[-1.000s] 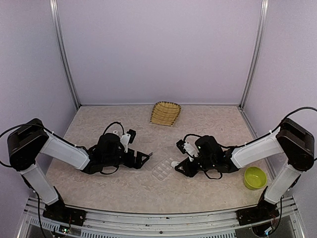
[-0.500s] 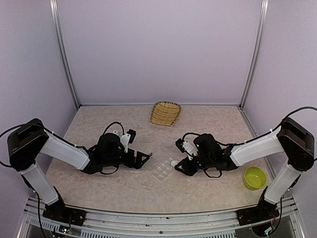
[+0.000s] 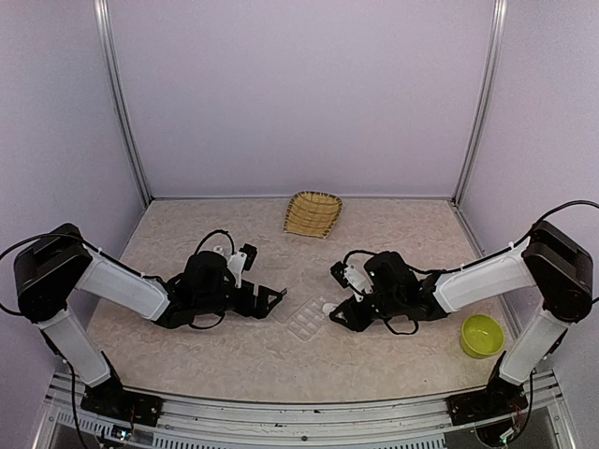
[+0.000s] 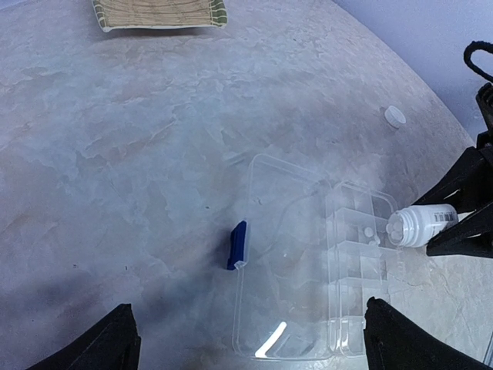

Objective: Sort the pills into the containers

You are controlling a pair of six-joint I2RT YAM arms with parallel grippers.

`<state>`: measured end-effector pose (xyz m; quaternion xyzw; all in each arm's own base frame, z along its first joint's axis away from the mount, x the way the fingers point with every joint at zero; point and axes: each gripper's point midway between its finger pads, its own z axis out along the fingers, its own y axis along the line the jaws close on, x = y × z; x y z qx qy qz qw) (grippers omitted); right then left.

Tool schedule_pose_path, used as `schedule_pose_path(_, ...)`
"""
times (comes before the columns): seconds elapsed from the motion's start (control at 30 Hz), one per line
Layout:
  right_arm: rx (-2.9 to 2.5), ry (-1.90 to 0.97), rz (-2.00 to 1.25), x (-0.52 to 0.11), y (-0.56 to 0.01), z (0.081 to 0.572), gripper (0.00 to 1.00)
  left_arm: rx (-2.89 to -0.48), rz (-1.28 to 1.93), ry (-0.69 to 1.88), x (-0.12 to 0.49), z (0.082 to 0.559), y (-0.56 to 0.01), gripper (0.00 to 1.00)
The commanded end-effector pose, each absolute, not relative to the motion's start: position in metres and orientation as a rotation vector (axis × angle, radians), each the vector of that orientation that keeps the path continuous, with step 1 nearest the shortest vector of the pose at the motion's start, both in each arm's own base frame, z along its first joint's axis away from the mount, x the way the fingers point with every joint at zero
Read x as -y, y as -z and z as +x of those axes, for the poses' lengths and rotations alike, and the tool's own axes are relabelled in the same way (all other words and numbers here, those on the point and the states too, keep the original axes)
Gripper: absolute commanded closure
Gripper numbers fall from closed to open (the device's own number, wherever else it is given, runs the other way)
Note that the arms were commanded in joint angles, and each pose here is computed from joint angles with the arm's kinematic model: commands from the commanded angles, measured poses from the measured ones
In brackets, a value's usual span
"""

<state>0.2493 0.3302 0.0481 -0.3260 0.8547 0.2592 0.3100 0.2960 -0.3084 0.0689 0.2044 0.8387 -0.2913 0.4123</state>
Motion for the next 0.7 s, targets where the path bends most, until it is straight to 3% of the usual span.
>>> schedule_pose_path(0.0, -2.237, -0.699, -0.880, -0.3383, -0.0557, 0.2494, 0.83, -2.095, 0.511, 0.741, 0.3082, 0.2984, -0.0718, 0.01)
schedule_pose_path(0.67, -2.282, -0.650, -0.888, -0.3346, -0.0586, 0.2511, 0.83, -2.097, 0.508, 0.740, 0.3079, 0.2989, -0.0709, 0.01)
